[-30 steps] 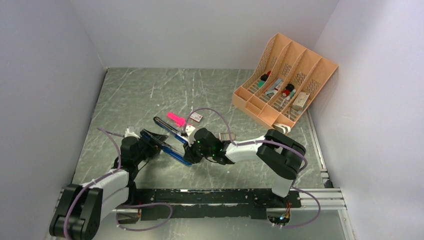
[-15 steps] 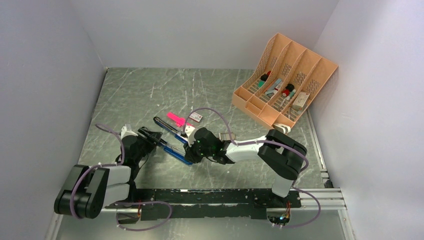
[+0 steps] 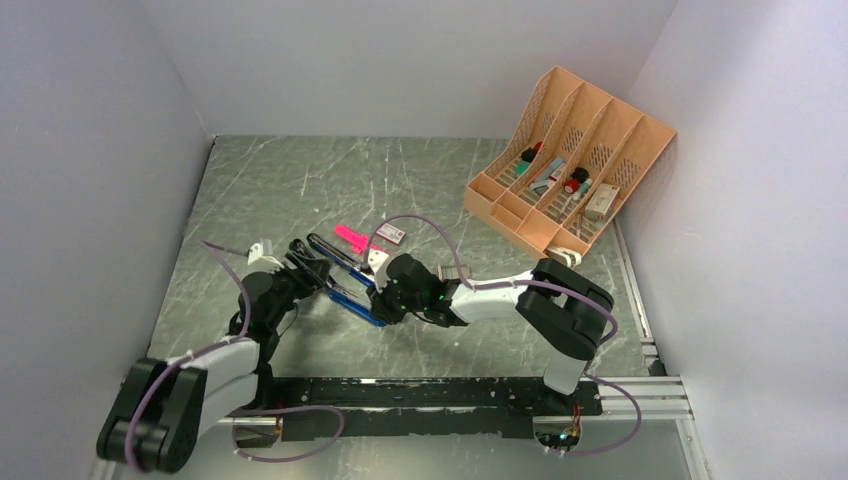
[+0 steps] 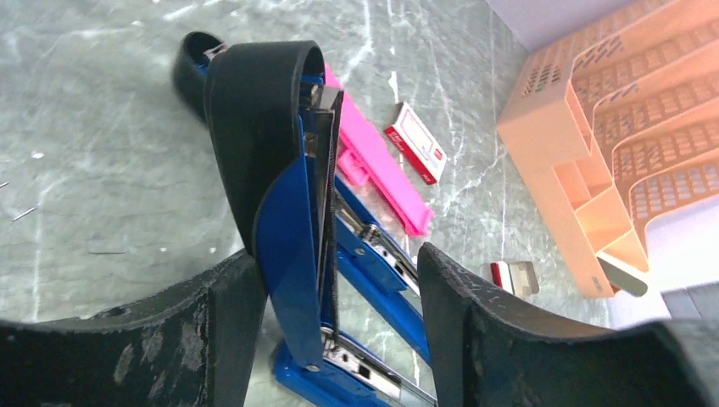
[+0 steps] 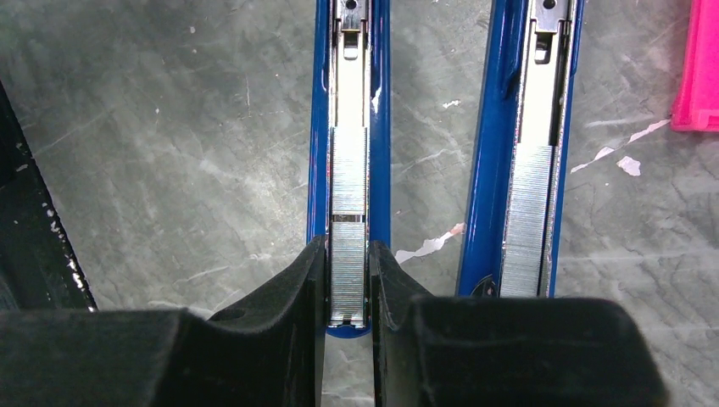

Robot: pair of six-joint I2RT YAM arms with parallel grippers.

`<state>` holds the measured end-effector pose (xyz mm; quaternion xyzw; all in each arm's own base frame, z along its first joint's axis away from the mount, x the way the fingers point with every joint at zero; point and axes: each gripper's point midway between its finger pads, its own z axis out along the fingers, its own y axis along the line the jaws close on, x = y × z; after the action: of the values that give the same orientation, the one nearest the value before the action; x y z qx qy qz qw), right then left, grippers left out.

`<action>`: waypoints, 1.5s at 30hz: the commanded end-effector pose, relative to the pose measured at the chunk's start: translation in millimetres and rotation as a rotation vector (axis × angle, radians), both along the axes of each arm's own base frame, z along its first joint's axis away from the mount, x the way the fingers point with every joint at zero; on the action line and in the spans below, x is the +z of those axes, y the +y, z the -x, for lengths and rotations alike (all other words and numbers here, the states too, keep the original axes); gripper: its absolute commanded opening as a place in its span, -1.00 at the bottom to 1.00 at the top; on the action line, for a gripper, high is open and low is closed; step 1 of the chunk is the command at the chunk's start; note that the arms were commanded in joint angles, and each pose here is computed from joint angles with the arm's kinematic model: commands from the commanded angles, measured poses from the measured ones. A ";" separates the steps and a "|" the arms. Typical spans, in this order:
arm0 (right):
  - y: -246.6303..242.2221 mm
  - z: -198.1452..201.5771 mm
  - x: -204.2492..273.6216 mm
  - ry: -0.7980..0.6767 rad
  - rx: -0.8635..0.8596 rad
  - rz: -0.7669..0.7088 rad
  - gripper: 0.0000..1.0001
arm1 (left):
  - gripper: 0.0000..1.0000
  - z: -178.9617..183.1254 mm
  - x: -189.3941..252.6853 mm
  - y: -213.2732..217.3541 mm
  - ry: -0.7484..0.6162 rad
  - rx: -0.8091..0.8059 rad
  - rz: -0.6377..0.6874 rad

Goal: Load the staples into the stapler

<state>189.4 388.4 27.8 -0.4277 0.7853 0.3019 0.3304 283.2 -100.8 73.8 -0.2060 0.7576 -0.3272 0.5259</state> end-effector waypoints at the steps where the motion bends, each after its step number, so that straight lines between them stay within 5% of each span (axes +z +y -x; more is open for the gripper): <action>1: -11.9 7.9 -23.5 0.022 0.031 0.100 -1.00 | 0.38 -3.3 12.7 -1.5 -0.047 0.017 -0.182; 22: -19.9 -10.3 -15.2 -0.124 -0.034 0.022 -1.00 | 0.62 32.4 1.3 -64.8 0.037 -0.066 -0.569; 39: -30.0 -20.4 -9.7 -0.191 -0.075 -0.014 -0.80 | 0.81 74.5 55.3 -105.4 -0.075 -0.274 -0.386; 45: -29.3 -9.9 -10.2 -0.192 0.006 -0.010 -0.63 | 0.80 77.7 72.2 -87.3 -0.053 -0.200 -0.331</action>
<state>207.6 369.7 26.5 -0.4273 0.7523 0.2729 0.4207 208.5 -194.9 128.0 0.0006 0.8072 -0.2427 0.5381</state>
